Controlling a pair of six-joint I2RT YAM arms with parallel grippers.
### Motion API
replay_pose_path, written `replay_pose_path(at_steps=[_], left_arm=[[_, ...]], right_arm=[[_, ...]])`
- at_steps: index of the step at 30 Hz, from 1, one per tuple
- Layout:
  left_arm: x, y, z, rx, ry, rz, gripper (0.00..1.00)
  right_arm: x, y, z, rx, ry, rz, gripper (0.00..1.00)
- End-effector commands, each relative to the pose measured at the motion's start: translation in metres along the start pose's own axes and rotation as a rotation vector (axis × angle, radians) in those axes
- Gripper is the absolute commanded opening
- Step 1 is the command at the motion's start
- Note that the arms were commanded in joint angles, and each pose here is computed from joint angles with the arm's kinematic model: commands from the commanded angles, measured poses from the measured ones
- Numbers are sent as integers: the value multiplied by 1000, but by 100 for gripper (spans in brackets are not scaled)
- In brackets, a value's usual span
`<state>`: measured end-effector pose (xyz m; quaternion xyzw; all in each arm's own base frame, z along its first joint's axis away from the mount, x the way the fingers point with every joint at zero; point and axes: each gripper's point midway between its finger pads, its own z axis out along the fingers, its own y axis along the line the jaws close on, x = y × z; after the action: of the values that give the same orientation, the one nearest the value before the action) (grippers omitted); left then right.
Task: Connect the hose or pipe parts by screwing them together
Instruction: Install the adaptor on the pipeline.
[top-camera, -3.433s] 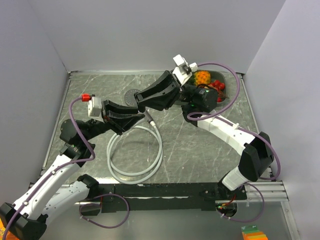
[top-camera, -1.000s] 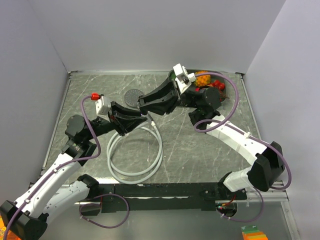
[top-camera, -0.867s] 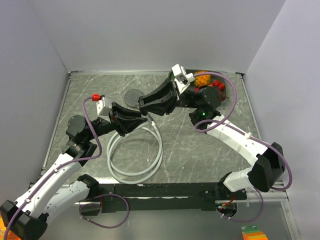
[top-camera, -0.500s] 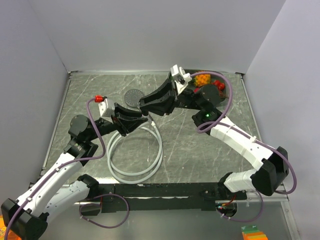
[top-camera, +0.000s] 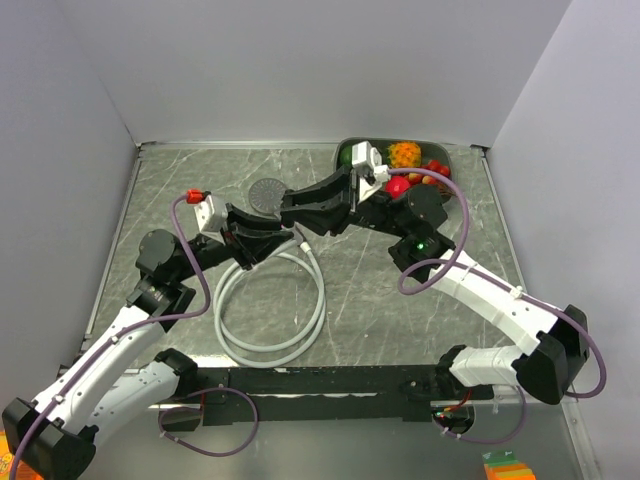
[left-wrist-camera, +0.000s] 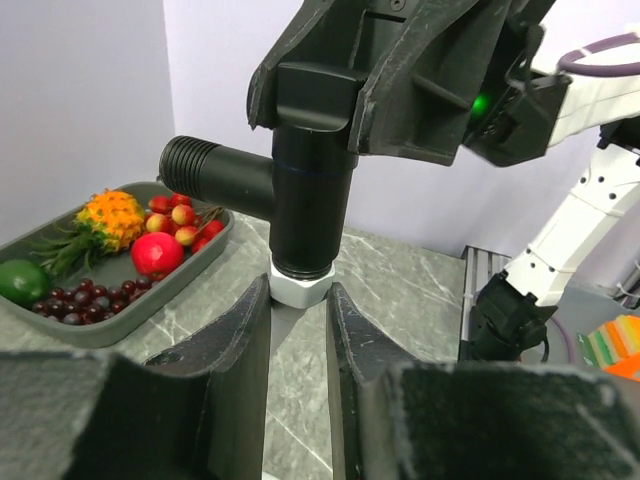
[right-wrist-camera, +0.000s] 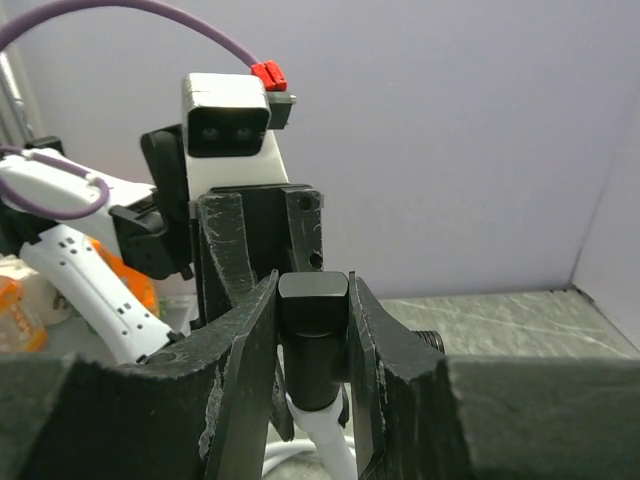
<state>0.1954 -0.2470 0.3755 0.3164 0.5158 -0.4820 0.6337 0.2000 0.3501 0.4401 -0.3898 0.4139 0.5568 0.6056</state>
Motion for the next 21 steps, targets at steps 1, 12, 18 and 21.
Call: replay_pose_path(at_steps=[1, 12, 18, 21], left_arm=[[-76, -20, -3, 35, -227, 163, 1], [-70, -18, -3, 36, -213, 173, 1], [-66, -19, -4, 46, -206, 193, 1], [-64, -21, -4, 56, -202, 206, 1]], right_arm=[[28, -12, 3, 64, 127, -10, 0], [36, -27, 5, 193, 262, 44, 0], [38, -36, 5, 240, 309, 73, 0], [35, -40, 5, 262, 307, 65, 0]])
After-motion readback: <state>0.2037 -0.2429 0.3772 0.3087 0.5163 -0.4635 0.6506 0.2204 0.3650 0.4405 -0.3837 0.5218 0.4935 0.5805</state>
